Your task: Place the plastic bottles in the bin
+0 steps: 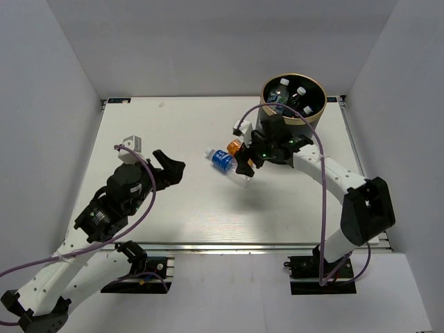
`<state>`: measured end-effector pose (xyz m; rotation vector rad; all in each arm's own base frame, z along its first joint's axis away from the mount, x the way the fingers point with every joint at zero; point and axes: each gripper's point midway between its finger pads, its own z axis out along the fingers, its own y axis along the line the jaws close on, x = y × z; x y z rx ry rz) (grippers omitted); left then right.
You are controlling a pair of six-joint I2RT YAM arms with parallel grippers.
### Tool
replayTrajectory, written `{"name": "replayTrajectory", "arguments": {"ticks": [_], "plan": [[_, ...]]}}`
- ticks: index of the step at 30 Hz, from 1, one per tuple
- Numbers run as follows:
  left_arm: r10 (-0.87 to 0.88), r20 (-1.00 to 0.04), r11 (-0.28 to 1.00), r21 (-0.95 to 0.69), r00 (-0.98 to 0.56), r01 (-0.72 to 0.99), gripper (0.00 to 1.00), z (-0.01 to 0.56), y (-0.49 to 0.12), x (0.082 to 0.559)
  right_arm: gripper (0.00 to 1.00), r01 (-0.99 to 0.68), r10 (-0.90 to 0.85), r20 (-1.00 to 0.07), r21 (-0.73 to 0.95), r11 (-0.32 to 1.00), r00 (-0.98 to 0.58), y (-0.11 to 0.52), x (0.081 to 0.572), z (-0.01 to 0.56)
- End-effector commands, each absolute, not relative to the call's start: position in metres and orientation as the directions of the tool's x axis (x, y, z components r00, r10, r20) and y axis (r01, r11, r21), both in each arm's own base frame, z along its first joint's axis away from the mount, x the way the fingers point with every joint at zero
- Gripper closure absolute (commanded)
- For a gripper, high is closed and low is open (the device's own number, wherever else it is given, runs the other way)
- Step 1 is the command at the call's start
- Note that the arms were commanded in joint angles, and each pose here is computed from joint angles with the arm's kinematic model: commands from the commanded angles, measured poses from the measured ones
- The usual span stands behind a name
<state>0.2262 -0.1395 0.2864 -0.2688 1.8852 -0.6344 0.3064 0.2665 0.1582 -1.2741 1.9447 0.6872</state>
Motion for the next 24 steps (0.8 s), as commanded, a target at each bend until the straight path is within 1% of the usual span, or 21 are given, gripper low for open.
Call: {"name": "replayTrajectory", "arguments": {"ticks": [1,5,7,15,16,18,24], "plan": [[-0.471,-0.784,0.832,-0.547,-0.404,0.091,0.00,0.289,-0.132,0.218,0.14,-0.889,-0.588,-0.736,0.043,0.456,-0.337,0.266,0.316,0.151],[-0.490,-0.779,0.832,-0.552,-0.392,0.059,0.00,0.288,-0.123,0.214,0.14,-0.879,-0.618,-0.698,0.034,0.476,-0.362,0.273,0.312,0.131],[-0.490,-0.779,0.832,-0.552,-0.392,0.059,0.00,0.288,-0.123,0.214,0.14,-0.865,-0.640,-0.660,0.031,0.500,-0.393,0.270,0.314,0.117],[-0.465,-0.774,0.842,-0.536,-0.431,0.055,0.00,0.279,-0.129,0.215,0.14,-0.856,-0.669,-0.624,0.000,0.517,-0.404,0.279,0.318,0.091],[-0.460,-0.773,0.845,-0.532,-0.436,0.052,0.00,0.276,-0.130,0.216,0.16,-0.851,-0.677,-0.608,-0.005,0.525,-0.414,0.278,0.320,0.083],[-0.465,-0.774,0.842,-0.536,-0.431,0.055,0.00,0.280,-0.130,0.216,0.16,-0.850,-0.683,-0.609,-0.027,0.526,-0.403,0.281,0.322,0.081],[-0.465,-0.774,0.842,-0.536,-0.431,0.055,0.00,0.283,-0.129,0.215,0.16,-0.850,-0.719,-0.557,-0.043,0.525,-0.416,0.284,0.322,0.053]]}}
